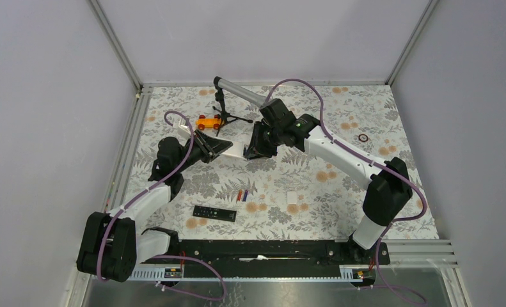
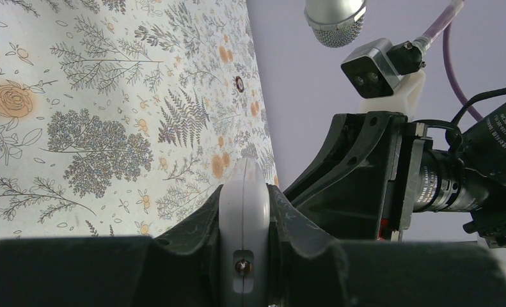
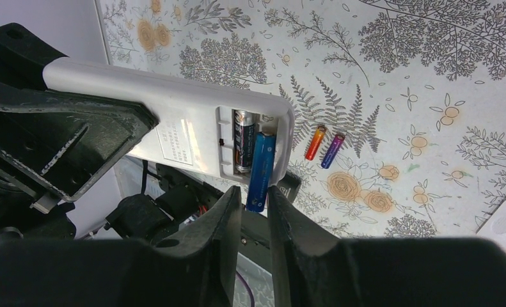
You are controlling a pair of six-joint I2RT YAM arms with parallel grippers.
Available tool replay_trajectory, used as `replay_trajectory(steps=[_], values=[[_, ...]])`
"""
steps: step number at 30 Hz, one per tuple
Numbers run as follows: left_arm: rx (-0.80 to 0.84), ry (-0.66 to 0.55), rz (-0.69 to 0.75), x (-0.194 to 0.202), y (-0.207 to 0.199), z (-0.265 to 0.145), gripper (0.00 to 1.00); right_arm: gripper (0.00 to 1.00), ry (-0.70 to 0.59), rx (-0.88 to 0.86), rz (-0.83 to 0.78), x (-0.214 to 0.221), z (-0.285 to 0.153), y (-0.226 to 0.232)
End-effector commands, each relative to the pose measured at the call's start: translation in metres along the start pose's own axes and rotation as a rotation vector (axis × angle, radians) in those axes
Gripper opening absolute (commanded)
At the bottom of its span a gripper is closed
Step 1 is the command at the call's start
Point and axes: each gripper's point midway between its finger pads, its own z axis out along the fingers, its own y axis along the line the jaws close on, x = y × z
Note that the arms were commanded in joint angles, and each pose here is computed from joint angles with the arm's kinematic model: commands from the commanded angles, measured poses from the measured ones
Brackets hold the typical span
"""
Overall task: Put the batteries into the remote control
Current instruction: Load the battery into the remote control.
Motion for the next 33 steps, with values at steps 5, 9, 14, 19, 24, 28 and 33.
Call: replay_trajectory(steps=[5, 9, 14, 19, 24, 28, 33], values=[[0.104, -0.036, 0.077, -0.011, -0.032, -0.002, 0.0, 0.32, -0.042, -0.055, -0.005, -0.011, -0.007, 0.021], [0.102, -0.035, 0.075, -0.011, -0.032, -0.002, 0.0, 0.35, -0.063, -0.075, 0.001, -0.013, -0.009, 0.024], [0.081, -0.02, 0.06, -0.011, -0.032, -0.001, 0.0, 0.43, -0.105, -0.071, -0.002, -0.019, -0.017, 0.025], [0.069, 0.015, 0.032, -0.009, -0.036, -0.001, 0.0, 0.53, -0.129, -0.057, -0.009, -0.02, -0.024, 0.021], [0.048, 0.078, 0.004, -0.005, -0.04, 0.0, 0.0, 0.6, -0.165, -0.056, -0.033, -0.026, -0.034, 0.021], [0.037, 0.162, -0.018, 0.005, -0.041, -0.002, 0.0, 0.78, -0.196, -0.093, -0.119, -0.03, -0.045, 0.024], [0.011, 0.272, -0.006, 0.02, -0.04, -0.009, 0.0, 0.98, -0.282, -0.213, -0.338, -0.029, -0.063, 0.03]])
